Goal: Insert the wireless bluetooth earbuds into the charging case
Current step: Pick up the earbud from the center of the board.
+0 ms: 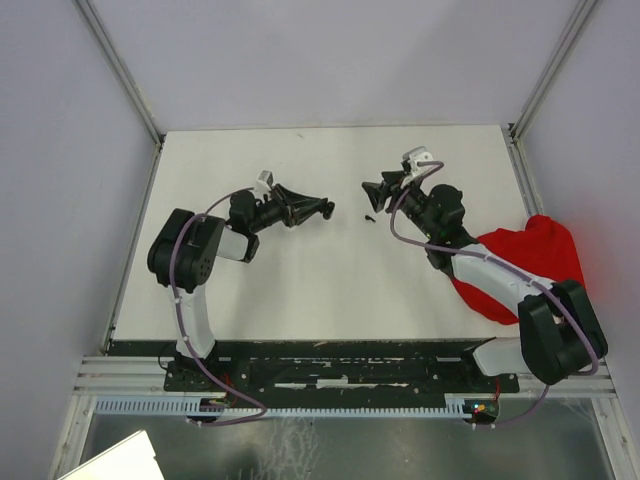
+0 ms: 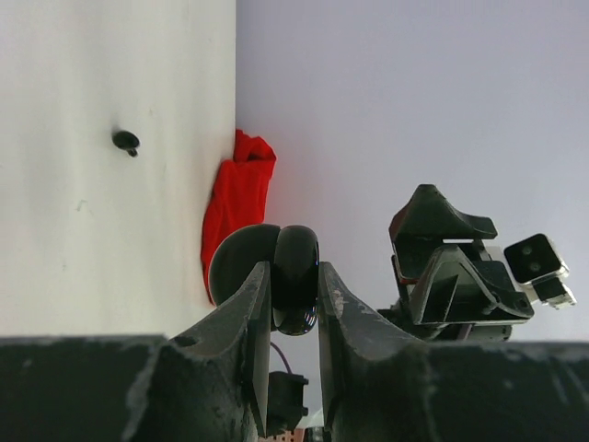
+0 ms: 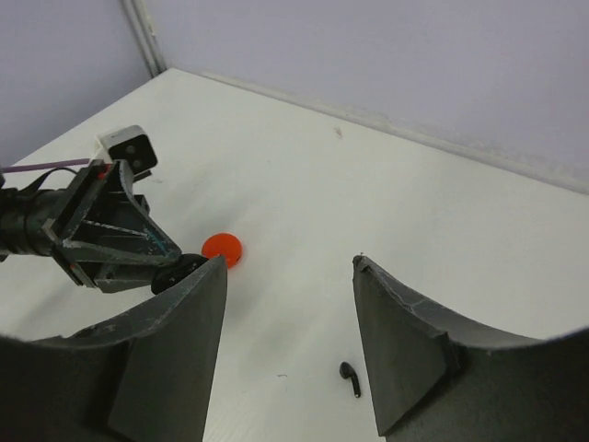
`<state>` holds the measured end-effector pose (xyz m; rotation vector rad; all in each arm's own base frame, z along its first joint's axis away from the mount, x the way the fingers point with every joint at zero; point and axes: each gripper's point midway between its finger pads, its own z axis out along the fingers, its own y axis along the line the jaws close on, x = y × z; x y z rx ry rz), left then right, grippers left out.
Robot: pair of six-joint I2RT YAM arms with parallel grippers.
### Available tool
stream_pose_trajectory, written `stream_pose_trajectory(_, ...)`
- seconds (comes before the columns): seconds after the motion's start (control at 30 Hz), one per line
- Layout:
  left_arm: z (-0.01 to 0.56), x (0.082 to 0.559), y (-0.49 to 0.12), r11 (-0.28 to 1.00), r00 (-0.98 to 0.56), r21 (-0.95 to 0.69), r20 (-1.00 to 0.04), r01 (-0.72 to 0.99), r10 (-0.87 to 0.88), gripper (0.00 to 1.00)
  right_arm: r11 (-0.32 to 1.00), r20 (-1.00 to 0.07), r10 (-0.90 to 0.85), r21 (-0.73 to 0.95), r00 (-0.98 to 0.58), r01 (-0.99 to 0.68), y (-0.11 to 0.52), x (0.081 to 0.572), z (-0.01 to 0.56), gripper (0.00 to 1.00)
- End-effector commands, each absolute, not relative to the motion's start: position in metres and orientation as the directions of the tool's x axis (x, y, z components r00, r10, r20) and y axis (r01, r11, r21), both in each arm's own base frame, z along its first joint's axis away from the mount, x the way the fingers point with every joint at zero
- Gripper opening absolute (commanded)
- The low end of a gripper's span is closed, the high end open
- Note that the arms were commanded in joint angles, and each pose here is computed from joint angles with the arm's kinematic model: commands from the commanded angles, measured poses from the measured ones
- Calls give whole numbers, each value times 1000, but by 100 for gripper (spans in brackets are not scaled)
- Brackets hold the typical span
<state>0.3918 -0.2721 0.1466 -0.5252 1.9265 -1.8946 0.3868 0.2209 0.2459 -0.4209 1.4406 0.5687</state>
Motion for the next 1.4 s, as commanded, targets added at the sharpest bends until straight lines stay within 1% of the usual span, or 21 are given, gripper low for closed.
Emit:
stream_pose_trajectory(0.0,165,399,-256,-4,-828,-999,-42,53,-559,3,879,-960,-43,95,-278,-467,201,398,220,65)
stream_pose_trajectory(0.03,166,400,-254,1,-824,-999,-45,54,-565,3,880,-946,-78,83,-315,-468,201,399,215,65)
stream_pose_trajectory(0.07,167,400,-253,3,-822,-998,-47,56,-568,3,881,-909,-130,78,-396,-467,201,400,207,66)
stream_pose_trajectory(0.1,168,399,-253,3,-822,-998,-47,56,-568,3,871,-881,-173,72,-441,-487,204,400,202,66)
stream_pose_trajectory(0.27,172,398,-251,-6,-817,-998,-49,64,-574,3,822,-706,-353,79,-614,-564,213,398,165,66)
stream_pose_trajectory(0.4,172,395,-250,-29,-815,-998,-33,60,-579,3,820,-557,-447,58,-700,-570,208,402,136,62)
stream_pose_trajectory(0.57,169,392,-247,-50,-814,-997,-14,52,-581,3,854,-489,-458,-12,-742,-520,194,412,109,63)
stream_pose_trajectory(0.73,167,392,-247,-49,-812,-998,-11,49,-584,3,895,-465,-412,-46,-783,-444,183,415,87,64)
stream_pose_trajectory(0.97,165,391,-246,-56,-813,-997,-2,43,-583,3,939,-482,-340,-131,-808,-316,161,431,68,67)
stream_pose_trajectory(1.1,165,391,-246,-58,-812,-997,-1,43,-584,3,946,-502,-324,-172,-802,-274,153,443,65,68)
stream_pose_trajectory(1.37,165,392,-247,-60,-814,-997,-2,46,-581,3,943,-495,-329,-209,-804,-257,150,458,51,68)
